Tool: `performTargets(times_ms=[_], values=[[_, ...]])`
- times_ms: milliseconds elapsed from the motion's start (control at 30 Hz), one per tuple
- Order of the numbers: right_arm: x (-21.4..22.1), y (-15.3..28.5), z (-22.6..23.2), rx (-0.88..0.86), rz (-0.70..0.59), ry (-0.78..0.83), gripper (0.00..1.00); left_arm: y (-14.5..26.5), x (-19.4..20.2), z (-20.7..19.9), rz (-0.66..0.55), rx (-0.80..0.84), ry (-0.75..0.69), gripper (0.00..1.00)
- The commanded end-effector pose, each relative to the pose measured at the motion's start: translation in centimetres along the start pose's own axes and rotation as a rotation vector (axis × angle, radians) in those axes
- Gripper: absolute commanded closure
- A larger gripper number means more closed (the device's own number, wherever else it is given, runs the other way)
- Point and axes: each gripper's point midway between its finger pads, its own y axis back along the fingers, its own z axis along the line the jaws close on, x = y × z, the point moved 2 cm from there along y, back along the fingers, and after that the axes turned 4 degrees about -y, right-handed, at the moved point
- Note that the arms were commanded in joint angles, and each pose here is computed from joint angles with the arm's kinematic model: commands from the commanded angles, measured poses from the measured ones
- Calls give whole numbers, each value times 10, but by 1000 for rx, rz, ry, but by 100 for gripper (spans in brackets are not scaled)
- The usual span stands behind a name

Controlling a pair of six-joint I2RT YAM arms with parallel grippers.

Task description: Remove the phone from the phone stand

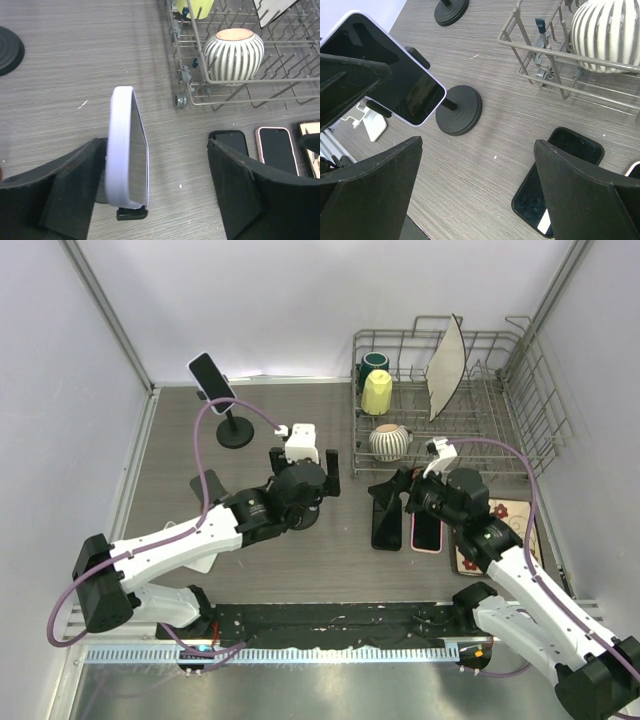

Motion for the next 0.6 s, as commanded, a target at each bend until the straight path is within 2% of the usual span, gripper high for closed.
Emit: performTargets(times_ms=[0,33,67,267,400,533,567], values=[[-3,-4,6,-32,7,35,1,17,-48,-9,-100,58,69,8],[-2,-4,8,-35,14,38,1,19,-51,-9,-99,66,64,3],[-5,-5,10,-38,11,42,1,24,-59,-7,-105,78,68,1],[-10,-14,25,-34,25,96,1,42,-84,22,-112,125,101,0],[-16,-23,44,-28,21,165,1,54,-95,65,-117,142,150,0],[-13,-41,59,30,55,265,1,54,-75,133,-51,-1,119,0],[-21,-41,73,36,22,291,1,56,-72,143,-45,-26,106,0]])
